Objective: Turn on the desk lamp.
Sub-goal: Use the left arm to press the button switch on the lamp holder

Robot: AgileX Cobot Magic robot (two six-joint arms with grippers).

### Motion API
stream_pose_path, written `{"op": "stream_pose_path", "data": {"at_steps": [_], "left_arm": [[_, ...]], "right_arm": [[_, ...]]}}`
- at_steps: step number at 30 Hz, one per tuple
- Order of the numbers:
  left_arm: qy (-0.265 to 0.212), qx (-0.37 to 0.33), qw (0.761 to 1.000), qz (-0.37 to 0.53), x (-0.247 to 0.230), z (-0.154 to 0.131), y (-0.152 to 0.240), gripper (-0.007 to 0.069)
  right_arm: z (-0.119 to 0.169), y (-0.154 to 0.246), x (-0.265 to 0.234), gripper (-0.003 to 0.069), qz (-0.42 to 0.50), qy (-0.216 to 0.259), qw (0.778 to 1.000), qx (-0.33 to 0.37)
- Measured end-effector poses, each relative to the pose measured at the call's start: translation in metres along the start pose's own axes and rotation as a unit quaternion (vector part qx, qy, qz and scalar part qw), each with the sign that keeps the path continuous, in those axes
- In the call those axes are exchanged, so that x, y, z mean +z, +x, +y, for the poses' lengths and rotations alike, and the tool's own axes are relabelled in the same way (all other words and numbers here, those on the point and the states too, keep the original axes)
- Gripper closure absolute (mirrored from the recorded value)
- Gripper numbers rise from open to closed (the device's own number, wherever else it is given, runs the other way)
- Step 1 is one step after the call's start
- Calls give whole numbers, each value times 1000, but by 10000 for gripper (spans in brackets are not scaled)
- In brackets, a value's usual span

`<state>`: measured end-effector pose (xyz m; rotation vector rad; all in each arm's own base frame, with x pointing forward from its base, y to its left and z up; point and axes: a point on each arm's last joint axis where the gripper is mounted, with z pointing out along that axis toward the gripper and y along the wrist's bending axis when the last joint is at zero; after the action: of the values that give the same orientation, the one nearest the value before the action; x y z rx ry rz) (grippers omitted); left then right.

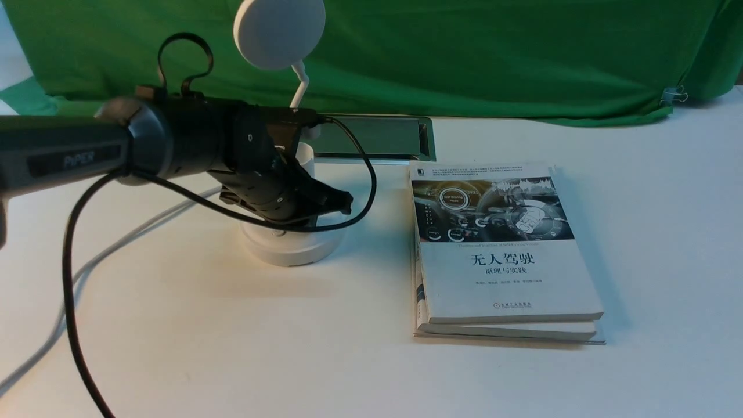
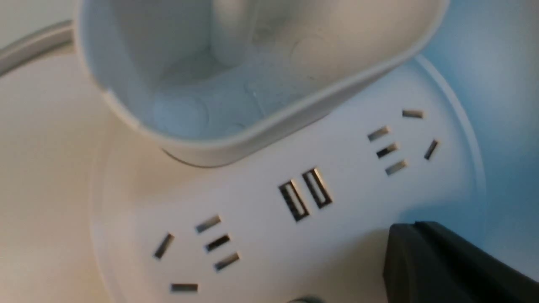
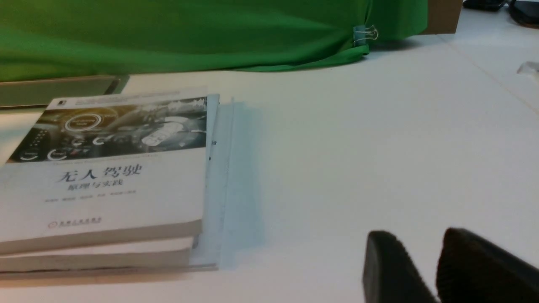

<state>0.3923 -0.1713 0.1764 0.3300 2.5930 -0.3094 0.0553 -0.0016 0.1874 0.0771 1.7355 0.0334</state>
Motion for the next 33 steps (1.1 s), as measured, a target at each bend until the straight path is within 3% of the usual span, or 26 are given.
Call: {"op": "stream_pose_path", "data": {"at_steps": [12, 24, 33], "left_arm": [[-10, 20, 999, 29, 13, -6, 5, 623], [-61, 85, 994, 23, 6, -22, 7, 623], [-66, 66, 992, 80, -13, -25, 20, 623]], "right_arm": [[0, 0, 0, 419, 0, 0, 1000, 0], [0, 0, 0, 419, 0, 0, 1000, 0], [0, 0, 0, 419, 0, 0, 1000, 0]]}}
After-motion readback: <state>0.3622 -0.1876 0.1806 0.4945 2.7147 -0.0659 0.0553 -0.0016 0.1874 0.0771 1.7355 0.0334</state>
